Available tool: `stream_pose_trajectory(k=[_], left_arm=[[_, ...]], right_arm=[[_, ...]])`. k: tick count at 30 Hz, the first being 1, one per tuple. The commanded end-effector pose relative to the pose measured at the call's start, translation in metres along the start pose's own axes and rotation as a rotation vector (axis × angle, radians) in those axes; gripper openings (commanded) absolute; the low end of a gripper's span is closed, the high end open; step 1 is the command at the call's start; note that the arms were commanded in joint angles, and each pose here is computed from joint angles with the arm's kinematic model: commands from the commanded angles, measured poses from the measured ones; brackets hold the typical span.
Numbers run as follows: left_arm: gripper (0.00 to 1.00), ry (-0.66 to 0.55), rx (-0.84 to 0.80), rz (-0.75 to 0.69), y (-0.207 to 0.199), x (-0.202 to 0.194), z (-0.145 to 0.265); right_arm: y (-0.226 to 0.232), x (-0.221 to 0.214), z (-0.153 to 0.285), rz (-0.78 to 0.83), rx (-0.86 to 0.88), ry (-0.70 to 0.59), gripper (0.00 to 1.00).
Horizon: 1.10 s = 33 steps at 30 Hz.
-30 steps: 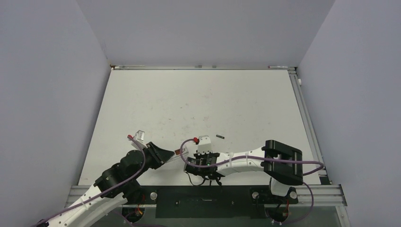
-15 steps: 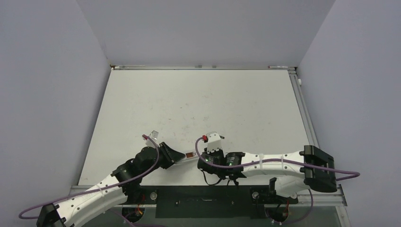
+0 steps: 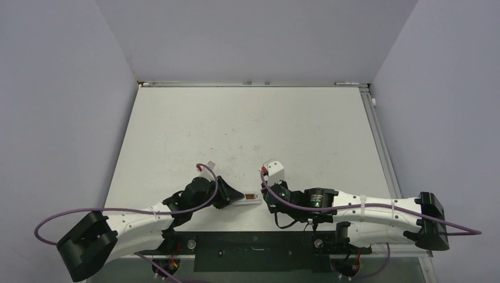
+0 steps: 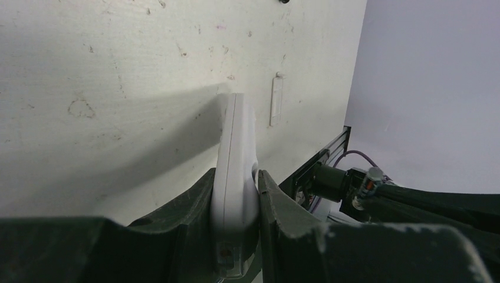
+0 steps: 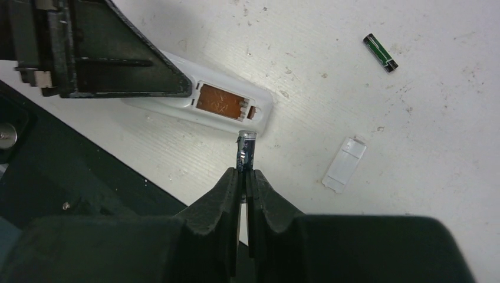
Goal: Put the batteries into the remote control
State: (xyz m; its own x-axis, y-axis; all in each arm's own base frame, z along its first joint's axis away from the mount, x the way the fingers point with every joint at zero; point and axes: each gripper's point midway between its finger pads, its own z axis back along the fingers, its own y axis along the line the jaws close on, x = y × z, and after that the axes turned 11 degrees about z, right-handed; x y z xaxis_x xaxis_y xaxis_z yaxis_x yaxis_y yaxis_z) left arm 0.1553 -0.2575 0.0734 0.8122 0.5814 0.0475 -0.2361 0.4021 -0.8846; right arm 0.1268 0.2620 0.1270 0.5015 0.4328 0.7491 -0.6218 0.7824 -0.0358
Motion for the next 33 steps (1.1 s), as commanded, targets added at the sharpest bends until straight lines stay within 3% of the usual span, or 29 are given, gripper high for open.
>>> stream_pose_trajectory(k=[1, 8, 14, 24, 33], left_arm=[[0.00, 0.079, -0.145, -0.061, -0.042, -0.011, -0.007], [0.00, 0.107, -0.068, -0.077, -0.021, -0.012, -0.019], [0.07, 0.103, -0.010, -0.068, -0.008, -0.005, -0.019], [0.08, 0.024, 0.049, 0.024, 0.010, 0.006, -0.011], [0.38, -0.010, 0.090, 0.048, 0.018, 0.011, -0.010]], right_arm=[[0.006, 0.012, 0.009, 0.090, 0.077, -0.035, 0.08], [0.015, 0.014, 0.014, 0.176, 0.142, -0.021, 0.08], [0.016, 0.020, 0.015, 0.205, 0.141, -0.025, 0.08], [-0.029, 0.017, 0.004, 0.007, -0.070, 0.048, 0.08], [-0.084, -0.009, -0.008, -0.230, -0.232, 0.105, 0.08]])
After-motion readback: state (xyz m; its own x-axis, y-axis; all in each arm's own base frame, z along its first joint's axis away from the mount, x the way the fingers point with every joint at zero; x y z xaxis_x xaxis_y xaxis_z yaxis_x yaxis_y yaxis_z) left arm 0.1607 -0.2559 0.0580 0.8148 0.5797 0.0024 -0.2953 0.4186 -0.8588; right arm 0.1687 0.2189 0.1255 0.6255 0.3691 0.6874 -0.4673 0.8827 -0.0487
